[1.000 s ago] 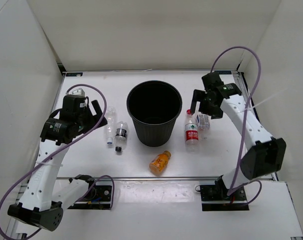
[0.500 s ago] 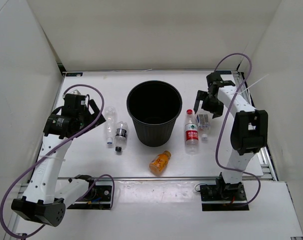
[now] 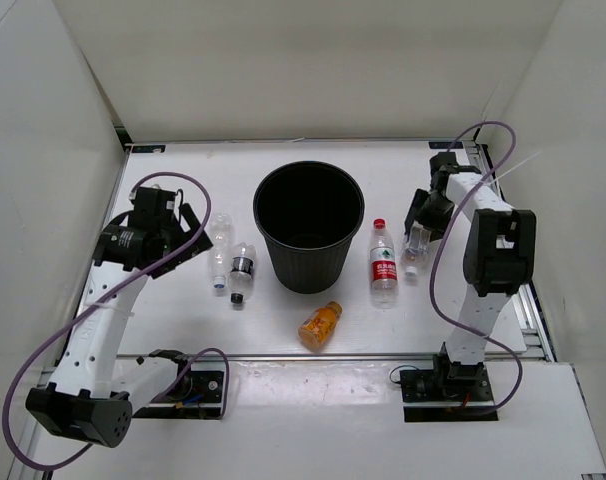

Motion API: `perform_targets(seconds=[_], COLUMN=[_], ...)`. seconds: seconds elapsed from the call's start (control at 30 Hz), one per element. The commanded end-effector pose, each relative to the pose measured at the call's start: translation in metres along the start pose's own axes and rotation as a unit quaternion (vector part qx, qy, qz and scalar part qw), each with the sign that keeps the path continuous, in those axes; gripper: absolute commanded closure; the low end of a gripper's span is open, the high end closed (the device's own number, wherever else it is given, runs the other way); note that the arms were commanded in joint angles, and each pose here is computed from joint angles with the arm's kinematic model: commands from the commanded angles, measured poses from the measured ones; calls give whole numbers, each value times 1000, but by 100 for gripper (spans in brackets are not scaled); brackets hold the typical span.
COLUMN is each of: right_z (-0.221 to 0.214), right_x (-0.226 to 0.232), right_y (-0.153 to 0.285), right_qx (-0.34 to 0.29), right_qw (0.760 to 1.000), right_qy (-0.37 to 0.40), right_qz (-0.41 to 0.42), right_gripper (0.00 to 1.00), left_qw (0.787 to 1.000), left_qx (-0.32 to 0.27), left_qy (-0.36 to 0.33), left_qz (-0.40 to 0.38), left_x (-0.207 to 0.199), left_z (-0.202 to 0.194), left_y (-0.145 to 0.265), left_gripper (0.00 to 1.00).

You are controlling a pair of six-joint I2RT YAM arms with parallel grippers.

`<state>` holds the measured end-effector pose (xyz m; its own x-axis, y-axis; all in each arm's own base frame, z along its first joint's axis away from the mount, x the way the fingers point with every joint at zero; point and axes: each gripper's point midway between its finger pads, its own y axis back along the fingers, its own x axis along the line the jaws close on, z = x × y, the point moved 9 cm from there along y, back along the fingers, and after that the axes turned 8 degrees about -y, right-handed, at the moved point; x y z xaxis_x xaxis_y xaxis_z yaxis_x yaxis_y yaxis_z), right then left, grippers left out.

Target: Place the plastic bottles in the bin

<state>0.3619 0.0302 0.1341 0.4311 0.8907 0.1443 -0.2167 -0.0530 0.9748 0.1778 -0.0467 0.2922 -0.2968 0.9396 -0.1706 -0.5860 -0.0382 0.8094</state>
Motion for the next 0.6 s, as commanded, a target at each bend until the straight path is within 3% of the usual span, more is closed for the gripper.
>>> perform_targets(seconds=[0.0, 0.2, 0.3, 0.43, 0.57], right_z=[6, -6, -31, -63, -79], right_x=[0, 24, 46, 88, 129], right_y=[45, 189, 274, 328, 338], right_qx=[-47, -151, -248, -311, -325], right_qw=[998, 976, 929, 868, 840], right_qy=[-21, -41, 12, 106, 184], right_qz=[24, 154, 273, 371, 393], right_gripper=[63, 70, 70, 70, 62], left_qw=[1000, 1000, 1000, 999, 998], left_qx=[-7, -2, 6, 34, 63], left_qy=[0, 5, 4, 16, 19], left_qz=[4, -6, -8, 2, 0], left_x=[-2, -9, -9, -8, -10], left_z=[6, 13, 9, -1, -7], left_y=[-4, -9, -14, -31, -40], left_gripper=[0, 0, 0, 0, 0])
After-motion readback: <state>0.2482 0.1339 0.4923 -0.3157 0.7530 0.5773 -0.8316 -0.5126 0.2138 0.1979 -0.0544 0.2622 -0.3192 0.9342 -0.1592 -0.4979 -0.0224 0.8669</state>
